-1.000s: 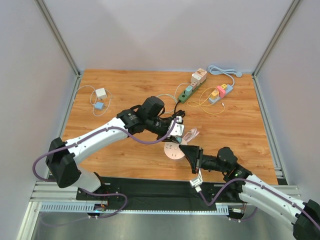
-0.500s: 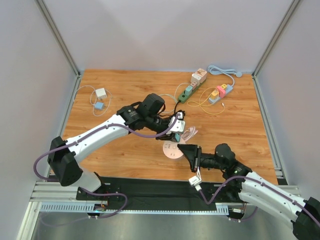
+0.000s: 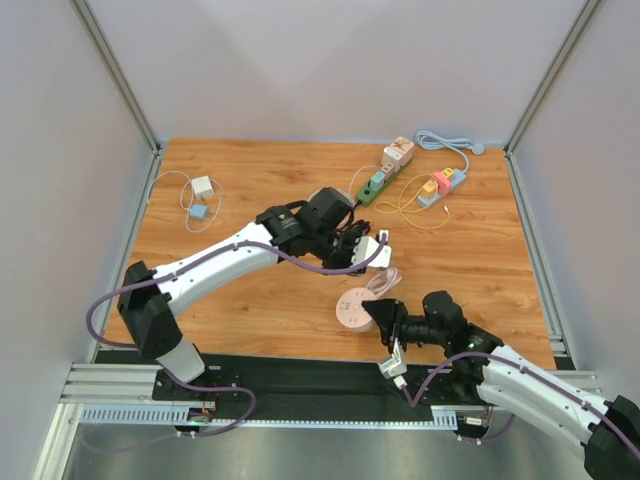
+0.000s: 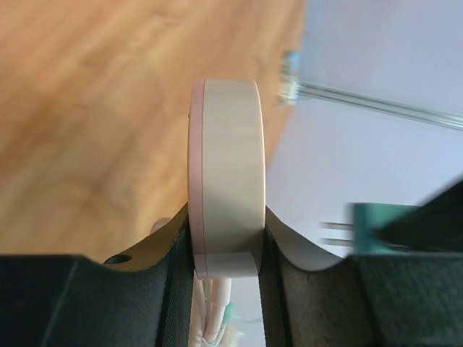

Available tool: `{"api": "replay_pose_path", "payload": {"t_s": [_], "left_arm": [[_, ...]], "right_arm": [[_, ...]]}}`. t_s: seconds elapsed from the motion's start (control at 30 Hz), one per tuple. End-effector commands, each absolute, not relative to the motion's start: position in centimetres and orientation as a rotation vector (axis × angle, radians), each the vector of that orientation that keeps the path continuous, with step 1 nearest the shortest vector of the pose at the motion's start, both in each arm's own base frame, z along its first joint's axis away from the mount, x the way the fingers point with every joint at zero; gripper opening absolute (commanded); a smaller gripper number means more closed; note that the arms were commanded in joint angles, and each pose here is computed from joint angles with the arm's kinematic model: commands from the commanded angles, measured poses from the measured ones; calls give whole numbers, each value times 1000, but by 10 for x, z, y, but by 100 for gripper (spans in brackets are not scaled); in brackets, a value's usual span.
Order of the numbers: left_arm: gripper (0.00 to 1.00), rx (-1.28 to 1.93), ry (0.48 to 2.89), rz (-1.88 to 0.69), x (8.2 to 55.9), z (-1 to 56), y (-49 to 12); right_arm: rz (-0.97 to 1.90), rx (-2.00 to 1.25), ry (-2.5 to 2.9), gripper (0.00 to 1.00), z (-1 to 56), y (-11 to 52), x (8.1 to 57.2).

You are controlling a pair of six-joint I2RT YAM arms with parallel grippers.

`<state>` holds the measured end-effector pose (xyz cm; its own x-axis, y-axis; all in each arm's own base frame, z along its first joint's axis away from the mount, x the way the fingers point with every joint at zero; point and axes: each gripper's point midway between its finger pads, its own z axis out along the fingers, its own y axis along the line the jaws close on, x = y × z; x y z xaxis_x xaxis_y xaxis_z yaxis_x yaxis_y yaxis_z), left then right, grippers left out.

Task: Pull the plug off the socket
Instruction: Remove the plug from the socket.

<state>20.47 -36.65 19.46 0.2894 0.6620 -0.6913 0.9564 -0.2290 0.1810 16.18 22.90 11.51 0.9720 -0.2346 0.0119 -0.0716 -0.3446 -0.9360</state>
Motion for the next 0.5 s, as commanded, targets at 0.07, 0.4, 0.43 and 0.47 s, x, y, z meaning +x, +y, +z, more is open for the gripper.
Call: {"api": "replay_pose_path", "payload": {"t_s": [0.07, 0.4, 0.43, 0.47], "left_arm": [[0, 1773, 1287, -484, 229, 246, -333], [0, 1282, 1605, -488, 279, 248, -274], [0, 1218, 1665, -478, 285, 234, -263], [0, 1083, 1696, -429, 304, 240, -244]], "right_arm": [[-59, -1998, 275, 0, 81, 219, 143], [-132, -1924, 356, 0, 94, 216, 159], [-143, -1914, 393, 0, 95, 214, 163], [-158, -1895, 404, 0, 96, 213, 166]]}}
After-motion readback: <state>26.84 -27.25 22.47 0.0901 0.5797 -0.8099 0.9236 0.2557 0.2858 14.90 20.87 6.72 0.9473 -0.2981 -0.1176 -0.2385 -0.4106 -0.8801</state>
